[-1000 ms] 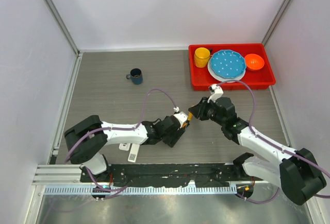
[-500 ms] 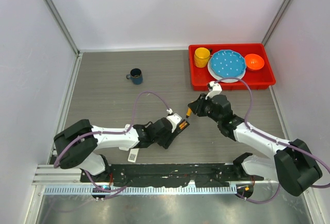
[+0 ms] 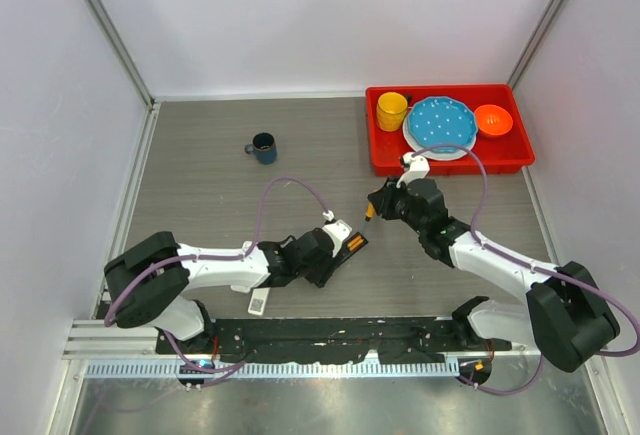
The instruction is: Unload the batteries from the remote control
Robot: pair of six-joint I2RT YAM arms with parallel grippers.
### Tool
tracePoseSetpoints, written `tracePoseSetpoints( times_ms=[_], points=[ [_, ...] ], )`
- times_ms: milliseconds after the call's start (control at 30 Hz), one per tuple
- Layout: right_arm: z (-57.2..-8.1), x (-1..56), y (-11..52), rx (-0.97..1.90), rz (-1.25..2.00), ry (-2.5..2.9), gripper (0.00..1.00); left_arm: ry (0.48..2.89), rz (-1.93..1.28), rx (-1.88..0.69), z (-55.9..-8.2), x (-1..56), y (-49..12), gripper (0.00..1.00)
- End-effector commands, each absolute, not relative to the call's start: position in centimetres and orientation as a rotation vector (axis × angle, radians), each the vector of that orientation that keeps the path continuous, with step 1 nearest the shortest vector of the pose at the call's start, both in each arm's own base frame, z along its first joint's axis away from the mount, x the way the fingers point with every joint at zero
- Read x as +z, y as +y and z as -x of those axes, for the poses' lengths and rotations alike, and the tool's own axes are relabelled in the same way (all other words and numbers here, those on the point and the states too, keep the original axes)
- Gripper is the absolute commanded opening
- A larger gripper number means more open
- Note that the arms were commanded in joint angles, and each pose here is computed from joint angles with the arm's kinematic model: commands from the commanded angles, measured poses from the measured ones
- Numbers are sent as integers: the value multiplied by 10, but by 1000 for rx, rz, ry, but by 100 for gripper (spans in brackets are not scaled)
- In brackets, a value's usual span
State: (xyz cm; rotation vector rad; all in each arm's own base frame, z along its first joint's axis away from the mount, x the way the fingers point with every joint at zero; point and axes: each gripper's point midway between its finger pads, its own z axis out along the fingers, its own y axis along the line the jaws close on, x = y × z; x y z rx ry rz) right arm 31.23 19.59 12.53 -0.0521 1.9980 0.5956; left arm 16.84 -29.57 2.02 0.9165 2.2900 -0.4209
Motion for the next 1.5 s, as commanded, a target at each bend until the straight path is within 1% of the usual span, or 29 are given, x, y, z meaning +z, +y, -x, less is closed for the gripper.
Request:
tracePoseSetpoints(
  times_ms=[0, 867, 1000, 1100, 1300, 1467],
  points=[
    [-324, 148, 200, 586, 75, 1926, 1, 2327, -960, -430, -158, 10, -289, 47],
    [-306, 106, 197, 598, 86, 2025, 1, 2346, -978, -419, -157, 4, -291, 44],
    [-303, 103, 205, 650, 100, 2038, 2, 2348, -979, -417, -157, 4, -290, 42],
    [-299, 106, 214, 724, 102, 2035, 1, 2346, -979, -420, -157, 4, -291, 40],
    [-288, 121, 232, 879, 124, 1994, 1, 2345, -980, -418, -157, 4, -291, 32],
    [-284, 130, 237, 936, 130, 1976, 1, 2348, -979, -417, -157, 4, -291, 26]
  ],
)
